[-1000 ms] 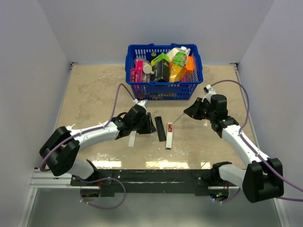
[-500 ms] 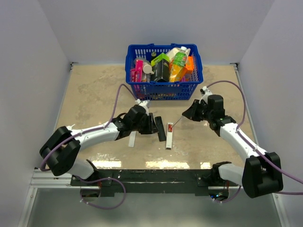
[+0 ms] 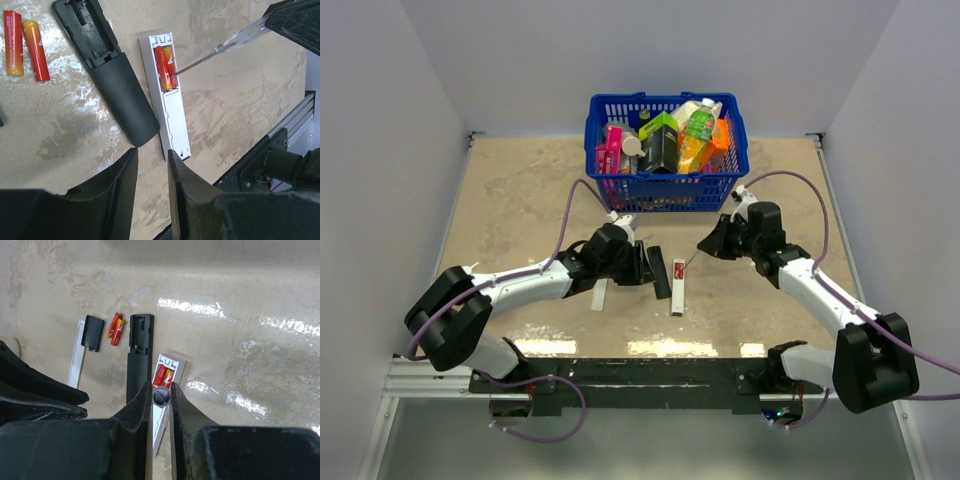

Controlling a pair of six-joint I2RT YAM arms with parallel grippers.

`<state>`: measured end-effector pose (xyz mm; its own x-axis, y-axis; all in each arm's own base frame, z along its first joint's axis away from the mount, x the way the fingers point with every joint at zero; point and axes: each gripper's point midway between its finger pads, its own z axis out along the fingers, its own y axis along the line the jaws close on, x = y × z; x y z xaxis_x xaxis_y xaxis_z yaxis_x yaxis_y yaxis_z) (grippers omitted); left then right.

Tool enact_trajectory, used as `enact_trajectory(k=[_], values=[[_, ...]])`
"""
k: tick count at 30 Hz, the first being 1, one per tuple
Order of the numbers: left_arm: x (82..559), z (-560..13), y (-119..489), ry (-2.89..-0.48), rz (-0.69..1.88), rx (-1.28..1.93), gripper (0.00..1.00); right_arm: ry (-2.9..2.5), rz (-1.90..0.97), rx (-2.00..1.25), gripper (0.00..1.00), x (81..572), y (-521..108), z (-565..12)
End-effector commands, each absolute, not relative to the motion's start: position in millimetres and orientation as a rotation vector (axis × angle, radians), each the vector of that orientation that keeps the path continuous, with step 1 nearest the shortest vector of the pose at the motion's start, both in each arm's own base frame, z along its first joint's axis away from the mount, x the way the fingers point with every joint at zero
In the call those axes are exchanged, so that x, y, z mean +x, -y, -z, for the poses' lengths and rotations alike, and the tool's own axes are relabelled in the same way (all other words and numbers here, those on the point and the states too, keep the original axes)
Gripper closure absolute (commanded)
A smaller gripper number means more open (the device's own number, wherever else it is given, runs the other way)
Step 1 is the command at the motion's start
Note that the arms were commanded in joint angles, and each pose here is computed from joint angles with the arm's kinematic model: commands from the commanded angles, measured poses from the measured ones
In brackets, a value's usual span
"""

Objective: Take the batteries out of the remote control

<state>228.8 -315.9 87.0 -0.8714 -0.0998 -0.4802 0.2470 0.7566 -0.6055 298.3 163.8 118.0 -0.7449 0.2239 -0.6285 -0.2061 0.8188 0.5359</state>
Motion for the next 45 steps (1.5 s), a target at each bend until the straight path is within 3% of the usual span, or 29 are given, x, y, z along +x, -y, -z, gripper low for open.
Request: enact_trajectory(k=[1,15,34,45], values=[[232.6,-89.3,318.5,-2.423,0.972,0.117,0.65,-2.212,-0.747,-0.044,1.0,310.6,-172.2,-133.1],[239.6,-72.0,298.3,-2.462,0.894,0.066,0.65,-2.105,-0.919,-0.026,1.0,312.7,-195.4,-172.5],[260.3,-73.1,280.4,-2.472,0.788,0.052,0.65,-2.135,-0.725,-0.167,1.0,320.0,-178.4,-178.5],[274.5,-85.5,323.7,-2.427,0.963,0.144,0.64,-2.135,-0.727,-0.307,1.0,320.4,-185.1,-161.7]])
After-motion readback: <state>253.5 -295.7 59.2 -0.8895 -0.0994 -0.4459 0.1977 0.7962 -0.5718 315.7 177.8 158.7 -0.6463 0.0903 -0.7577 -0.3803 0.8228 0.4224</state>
